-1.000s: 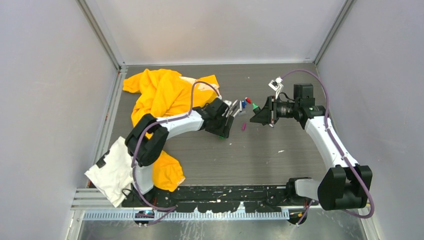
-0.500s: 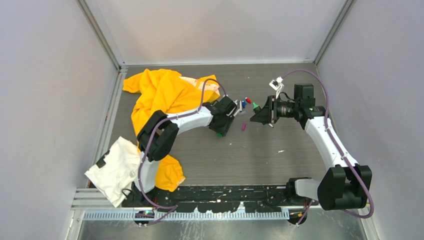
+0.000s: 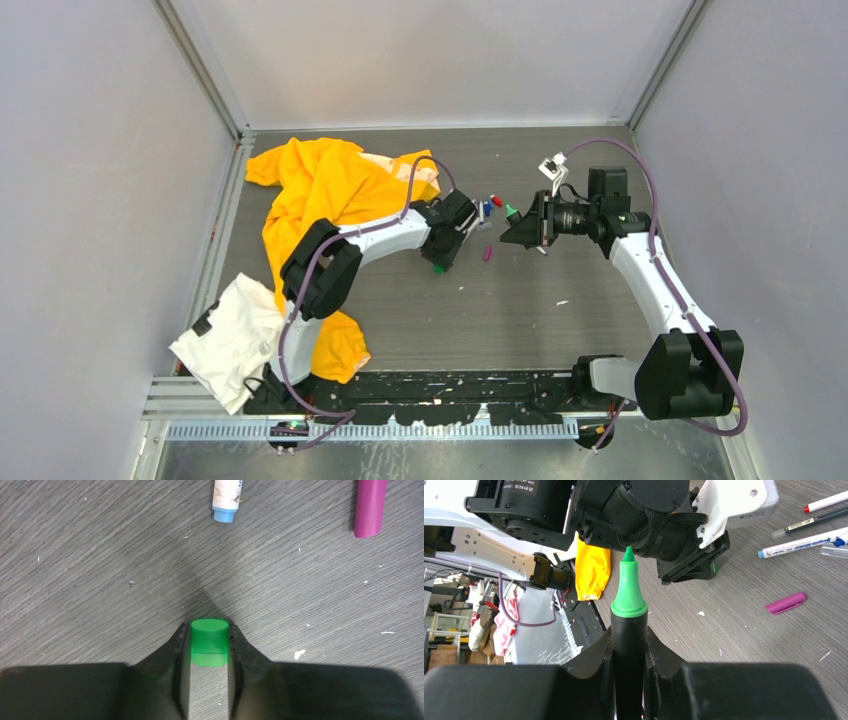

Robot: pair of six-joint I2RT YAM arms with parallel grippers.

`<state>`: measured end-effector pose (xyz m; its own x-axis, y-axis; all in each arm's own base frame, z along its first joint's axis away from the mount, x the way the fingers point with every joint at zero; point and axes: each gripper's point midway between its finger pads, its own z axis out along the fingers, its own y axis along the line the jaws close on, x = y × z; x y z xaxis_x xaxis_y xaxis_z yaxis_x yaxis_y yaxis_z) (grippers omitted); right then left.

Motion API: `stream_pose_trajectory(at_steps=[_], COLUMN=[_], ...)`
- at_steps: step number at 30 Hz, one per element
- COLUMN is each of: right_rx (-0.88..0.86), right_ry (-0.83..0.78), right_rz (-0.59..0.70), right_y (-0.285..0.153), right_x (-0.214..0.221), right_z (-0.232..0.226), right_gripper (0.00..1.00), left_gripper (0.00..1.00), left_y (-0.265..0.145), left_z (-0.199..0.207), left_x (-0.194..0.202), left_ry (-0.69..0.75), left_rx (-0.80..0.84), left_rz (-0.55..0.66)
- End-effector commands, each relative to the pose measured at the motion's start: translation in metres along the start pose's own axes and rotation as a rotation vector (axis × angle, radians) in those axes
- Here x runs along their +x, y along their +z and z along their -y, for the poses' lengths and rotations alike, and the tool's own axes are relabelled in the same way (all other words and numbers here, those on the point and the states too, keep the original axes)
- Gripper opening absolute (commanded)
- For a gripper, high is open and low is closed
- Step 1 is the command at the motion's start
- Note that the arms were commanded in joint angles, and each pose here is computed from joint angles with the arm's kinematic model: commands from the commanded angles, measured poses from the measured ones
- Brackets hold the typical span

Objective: Insert the pens into the pen caps
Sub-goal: Insert the pen cap onto the pen.

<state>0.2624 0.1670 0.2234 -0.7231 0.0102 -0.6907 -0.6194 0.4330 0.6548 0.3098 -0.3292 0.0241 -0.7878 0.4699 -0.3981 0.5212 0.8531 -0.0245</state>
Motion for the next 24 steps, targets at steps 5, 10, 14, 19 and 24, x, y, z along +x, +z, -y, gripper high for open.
stream_pose_trajectory(at_steps=[5,10,14,19,24], right_rx=[-0.027,-0.042,-0.086,-0.023,0.106], right_ry=[-0.115,-0.231,-0.312,-0.393,-0.323], right_rz=[-0.020,-0.067,-0.108,-0.205,-0.180], right_y=[-0.004,-0.007,-0.003,0.022,0.063], right_x=[-0.003,-0.005,-0.006,-0.003,-0.018], right_z=[-0.005,-0.007,-0.015,-0.013,-0.012], right_gripper=[0.01,0.01,0.01,0.01,0.01], left_gripper=[0.01,0.01,0.01,0.01,0.01], left_y=[-0.031,-0.092,-0.157,-0.215,-0.235], left_z=[0.002,-0.002,-0.027,-0.068,-0.081], left_x=[-0.024,-0.068,-0.101,-0.123,-0.125], left_ry=[-0.066,-0.266,-0.498,-0.776,-0.950], left_rx=[0.044,0.246,0.438,0.554,0.522], left_rz=[0.094,0.318,0.536,0.741,0.753])
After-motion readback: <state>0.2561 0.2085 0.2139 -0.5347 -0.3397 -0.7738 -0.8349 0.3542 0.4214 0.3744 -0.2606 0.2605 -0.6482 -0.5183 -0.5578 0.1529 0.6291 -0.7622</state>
